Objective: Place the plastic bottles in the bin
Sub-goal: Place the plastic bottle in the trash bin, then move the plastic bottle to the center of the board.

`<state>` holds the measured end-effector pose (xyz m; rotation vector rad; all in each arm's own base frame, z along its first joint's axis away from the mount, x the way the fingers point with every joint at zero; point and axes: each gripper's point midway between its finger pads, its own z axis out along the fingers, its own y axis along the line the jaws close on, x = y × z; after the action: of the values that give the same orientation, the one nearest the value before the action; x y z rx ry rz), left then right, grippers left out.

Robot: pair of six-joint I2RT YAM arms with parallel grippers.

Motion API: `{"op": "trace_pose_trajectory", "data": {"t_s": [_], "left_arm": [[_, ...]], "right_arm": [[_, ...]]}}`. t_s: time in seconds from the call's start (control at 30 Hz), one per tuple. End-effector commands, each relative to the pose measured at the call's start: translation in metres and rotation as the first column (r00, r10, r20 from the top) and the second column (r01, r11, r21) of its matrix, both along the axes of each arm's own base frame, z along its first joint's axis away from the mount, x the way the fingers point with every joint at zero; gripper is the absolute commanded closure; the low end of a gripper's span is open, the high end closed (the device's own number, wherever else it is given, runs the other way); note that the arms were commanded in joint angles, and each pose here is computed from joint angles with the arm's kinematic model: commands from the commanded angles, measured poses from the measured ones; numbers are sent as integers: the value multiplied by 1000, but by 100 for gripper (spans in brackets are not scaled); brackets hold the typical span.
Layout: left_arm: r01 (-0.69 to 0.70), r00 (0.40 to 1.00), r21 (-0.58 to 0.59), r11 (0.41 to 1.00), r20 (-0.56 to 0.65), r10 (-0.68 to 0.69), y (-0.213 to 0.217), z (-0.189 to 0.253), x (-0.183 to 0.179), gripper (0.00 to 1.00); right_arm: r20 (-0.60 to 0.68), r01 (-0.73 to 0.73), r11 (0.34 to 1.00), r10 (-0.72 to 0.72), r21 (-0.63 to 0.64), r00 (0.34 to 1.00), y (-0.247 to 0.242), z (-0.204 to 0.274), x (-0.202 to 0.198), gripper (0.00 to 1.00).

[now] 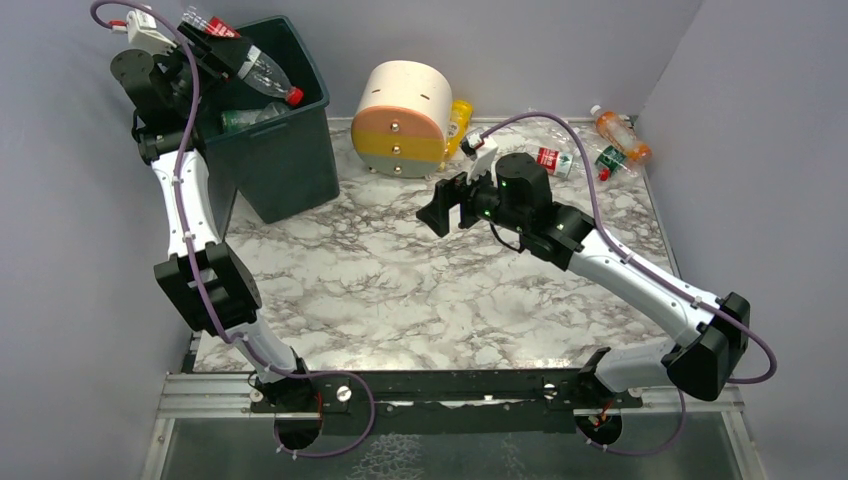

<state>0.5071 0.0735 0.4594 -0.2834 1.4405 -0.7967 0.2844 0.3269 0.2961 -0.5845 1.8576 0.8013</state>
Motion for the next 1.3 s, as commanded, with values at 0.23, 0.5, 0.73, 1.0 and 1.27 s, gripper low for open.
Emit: {"op": "trace_pose_trajectory", "data": {"t_s": [0.23,0.5,0.73,1.0,1.27], "left_arm": [[-64,998,63,996,23,62,11,15,-4,1],[-75,996,88,993,47,71,2,35,-27,1],[1,999,67,998,39,-4,-26,42,-53,1],[138,990,74,988,6,-139,-94,20,-81,1],[238,970,83,968,-72,-232,-146,-28,-102,1]], "right_arm": [[-6,20,1000,-20,-10,1000,2,-7,6,4],[-33,47,998,-48,-31,998,-2,-18,17,4],[-138,152,987,-158,-48,978,-38,-42,54,6],[-293,311,948,-316,-65,902,-93,-93,112,7],[-368,430,901,-420,-58,830,-107,-135,188,11]]}}
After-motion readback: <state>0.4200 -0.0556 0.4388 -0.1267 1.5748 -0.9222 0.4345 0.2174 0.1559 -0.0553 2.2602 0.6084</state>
